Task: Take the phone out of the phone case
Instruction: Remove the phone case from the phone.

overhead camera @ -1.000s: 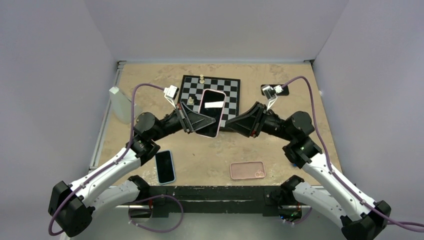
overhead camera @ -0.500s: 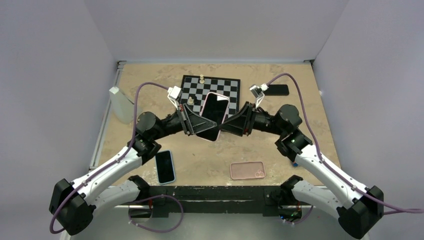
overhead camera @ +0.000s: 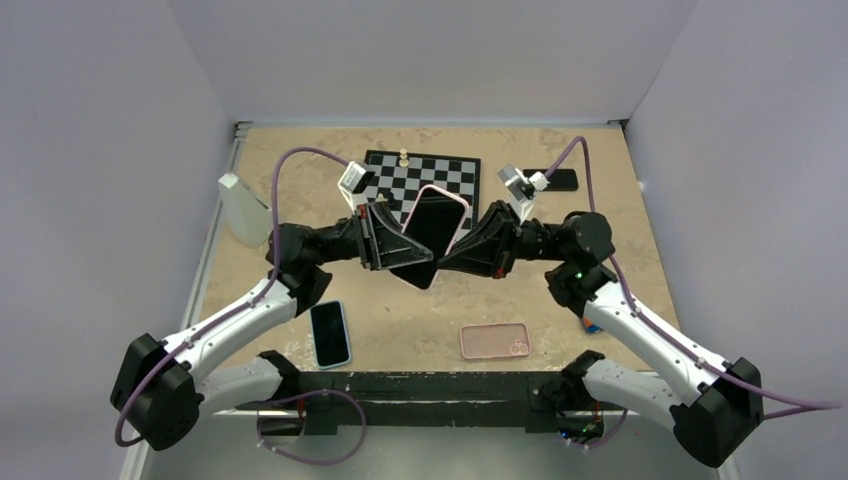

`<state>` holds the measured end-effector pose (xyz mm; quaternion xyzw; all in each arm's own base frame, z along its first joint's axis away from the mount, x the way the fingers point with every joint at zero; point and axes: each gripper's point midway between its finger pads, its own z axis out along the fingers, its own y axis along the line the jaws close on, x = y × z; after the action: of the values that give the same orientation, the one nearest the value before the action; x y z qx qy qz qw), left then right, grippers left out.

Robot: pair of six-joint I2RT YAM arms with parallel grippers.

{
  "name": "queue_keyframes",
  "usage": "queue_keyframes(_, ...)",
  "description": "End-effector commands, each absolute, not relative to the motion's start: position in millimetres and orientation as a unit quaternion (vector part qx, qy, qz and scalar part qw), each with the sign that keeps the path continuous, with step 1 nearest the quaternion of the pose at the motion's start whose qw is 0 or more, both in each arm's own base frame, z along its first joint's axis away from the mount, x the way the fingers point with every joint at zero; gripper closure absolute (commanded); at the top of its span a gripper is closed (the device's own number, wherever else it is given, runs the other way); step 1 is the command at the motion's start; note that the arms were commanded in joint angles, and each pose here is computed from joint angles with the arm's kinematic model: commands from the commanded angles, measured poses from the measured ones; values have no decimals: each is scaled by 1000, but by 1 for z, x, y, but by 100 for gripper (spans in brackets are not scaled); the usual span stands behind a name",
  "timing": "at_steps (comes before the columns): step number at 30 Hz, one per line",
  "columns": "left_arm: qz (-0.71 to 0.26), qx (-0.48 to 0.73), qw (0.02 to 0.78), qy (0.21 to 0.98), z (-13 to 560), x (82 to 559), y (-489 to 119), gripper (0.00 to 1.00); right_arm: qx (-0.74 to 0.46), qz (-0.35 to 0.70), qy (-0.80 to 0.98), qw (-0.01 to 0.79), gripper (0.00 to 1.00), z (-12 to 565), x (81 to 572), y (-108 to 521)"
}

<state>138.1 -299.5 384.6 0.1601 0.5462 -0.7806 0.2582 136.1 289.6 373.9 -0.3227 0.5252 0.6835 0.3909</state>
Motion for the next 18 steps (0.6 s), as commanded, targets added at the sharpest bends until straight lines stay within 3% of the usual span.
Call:
queue_keyframes(1, -828, 259, 244, 432, 450, 74, -267, 100, -423, 665, 447, 423, 100, 369, 123, 300)
queue_keyframes(7, -826, 288, 241, 421, 461, 57, -259, 100, -440, 663, 437, 420, 100, 375, 130, 310)
queue_keyframes(13, -824, 291, 248, 418, 464, 53, -256, 100, -392, 599, 509, 478, 100, 370, 174, 320)
queue_keyframes(18, -823, 297, 253, 413, 467, 51, -254, 100, -330, 429, 647, 537, 100, 327, 228, 315)
